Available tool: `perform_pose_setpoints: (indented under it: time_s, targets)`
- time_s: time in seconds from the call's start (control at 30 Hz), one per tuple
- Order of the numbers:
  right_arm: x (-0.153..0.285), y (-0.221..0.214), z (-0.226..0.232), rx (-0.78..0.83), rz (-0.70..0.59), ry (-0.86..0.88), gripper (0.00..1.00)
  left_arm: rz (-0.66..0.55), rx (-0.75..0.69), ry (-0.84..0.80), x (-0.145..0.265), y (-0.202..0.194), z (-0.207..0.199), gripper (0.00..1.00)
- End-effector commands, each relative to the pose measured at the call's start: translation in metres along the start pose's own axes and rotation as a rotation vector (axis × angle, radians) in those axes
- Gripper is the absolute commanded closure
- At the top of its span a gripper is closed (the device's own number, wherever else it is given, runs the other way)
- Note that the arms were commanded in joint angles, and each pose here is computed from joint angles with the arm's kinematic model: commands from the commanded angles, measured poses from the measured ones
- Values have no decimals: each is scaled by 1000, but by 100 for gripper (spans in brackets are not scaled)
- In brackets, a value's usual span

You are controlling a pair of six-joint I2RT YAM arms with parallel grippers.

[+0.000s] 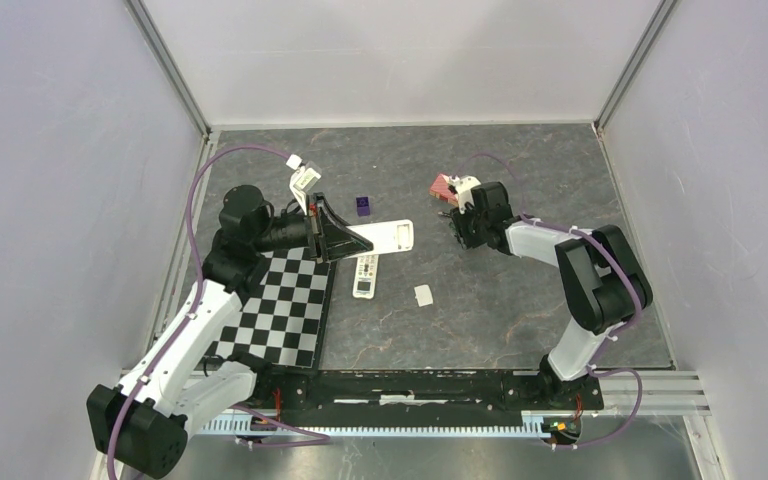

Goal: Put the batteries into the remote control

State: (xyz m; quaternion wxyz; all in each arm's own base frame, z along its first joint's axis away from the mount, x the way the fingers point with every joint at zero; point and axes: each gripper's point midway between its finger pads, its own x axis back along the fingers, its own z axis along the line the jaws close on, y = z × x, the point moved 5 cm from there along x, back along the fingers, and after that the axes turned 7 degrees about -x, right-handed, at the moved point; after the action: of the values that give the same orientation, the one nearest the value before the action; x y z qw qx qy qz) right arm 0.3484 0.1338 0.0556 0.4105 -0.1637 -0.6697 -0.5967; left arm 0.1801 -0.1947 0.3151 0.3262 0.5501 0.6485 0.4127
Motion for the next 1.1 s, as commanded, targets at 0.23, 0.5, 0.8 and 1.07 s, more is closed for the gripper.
perform_pose_setpoints:
  time_s: [0.23,0.5,0.8,1.07]
  targets:
    - [11,5,7,-14,20,46,85,-23,-71,-24,-1,14,-6,98]
    - [33,20,35,53,-40,242,100,-37,-52,61,-2,15,5,98]
    - [96,33,129,474,-231,692,100,-158,10,551,18,34,50,98]
    - [160,47,158,589,-402,939,100,-199,83,807,37,34,75,98]
